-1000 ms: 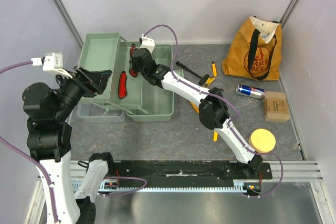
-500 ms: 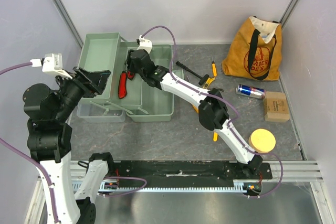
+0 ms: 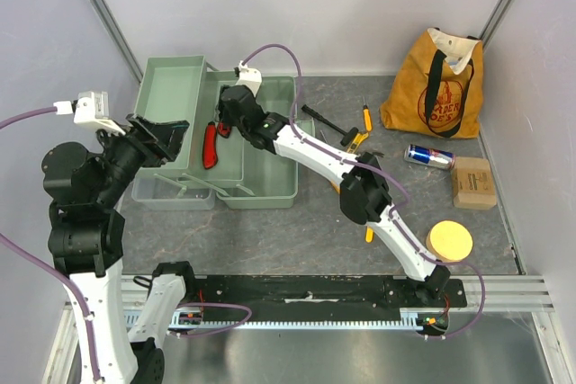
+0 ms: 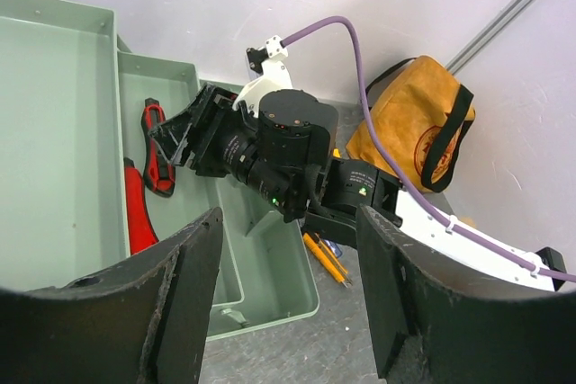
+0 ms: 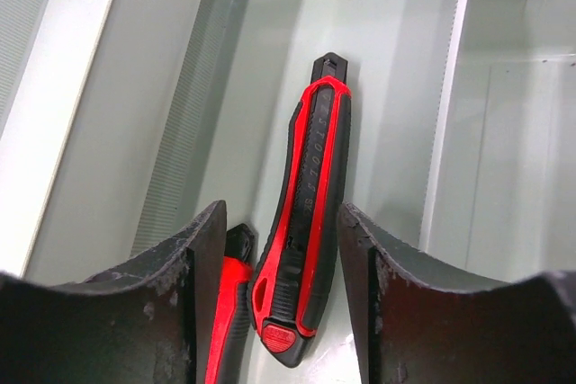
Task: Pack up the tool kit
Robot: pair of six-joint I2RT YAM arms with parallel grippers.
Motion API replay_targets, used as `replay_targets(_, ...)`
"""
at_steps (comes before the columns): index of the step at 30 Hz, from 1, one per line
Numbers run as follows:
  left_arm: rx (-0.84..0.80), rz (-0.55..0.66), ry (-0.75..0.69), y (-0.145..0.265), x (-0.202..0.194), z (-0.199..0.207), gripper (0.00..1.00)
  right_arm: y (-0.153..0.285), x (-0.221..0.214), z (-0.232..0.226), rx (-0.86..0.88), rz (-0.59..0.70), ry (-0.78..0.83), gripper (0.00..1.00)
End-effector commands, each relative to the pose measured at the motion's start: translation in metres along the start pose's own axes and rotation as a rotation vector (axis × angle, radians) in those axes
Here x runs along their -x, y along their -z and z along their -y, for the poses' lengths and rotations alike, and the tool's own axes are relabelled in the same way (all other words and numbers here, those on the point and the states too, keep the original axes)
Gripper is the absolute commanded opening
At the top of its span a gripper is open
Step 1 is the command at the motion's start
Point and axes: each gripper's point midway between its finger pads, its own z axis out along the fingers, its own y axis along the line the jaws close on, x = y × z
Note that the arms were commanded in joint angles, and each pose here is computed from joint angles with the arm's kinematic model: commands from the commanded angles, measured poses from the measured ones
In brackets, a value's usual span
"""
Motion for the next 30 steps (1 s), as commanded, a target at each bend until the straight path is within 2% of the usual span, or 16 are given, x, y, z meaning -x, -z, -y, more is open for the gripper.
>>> replay_targets(1,0.01,0.009,-0.032,0.001,0.001,-0.003,0.67,-0.002,-0.013,0.017,-0.125,0.021,0.056,0.62)
replay_targets(6,0.033,0.032,-0.035,0.004,0.004,-0.005,0.67,0.001,-0.017,0.019,-0.178,0.058,0.085,0.63)
replay_targets(11,0.054,0.03,-0.045,0.006,-0.002,-0.012,0.67,0.007,-0.016,0.006,-0.168,0.095,0.125,0.56)
replay_targets(14,0.042,0.0,-0.057,0.002,-0.011,-0.014,0.67,0.021,0.009,-0.01,-0.138,0.137,0.133,0.56)
replay_targets(22,-0.105,-0.087,-0.023,-0.026,-0.024,-0.001,0.64,0.097,0.11,-0.033,-0.058,0.245,0.14,0.58)
replay_targets(26,-0.128,-0.128,0.015,-0.049,-0.026,-0.005,0.59,0.132,0.145,-0.012,-0.095,0.277,0.167,0.6)
replay_targets(30,-0.108,-0.175,0.036,-0.08,-0.033,-0.015,0.56,0.162,0.157,0.04,-0.181,0.254,0.197,0.61)
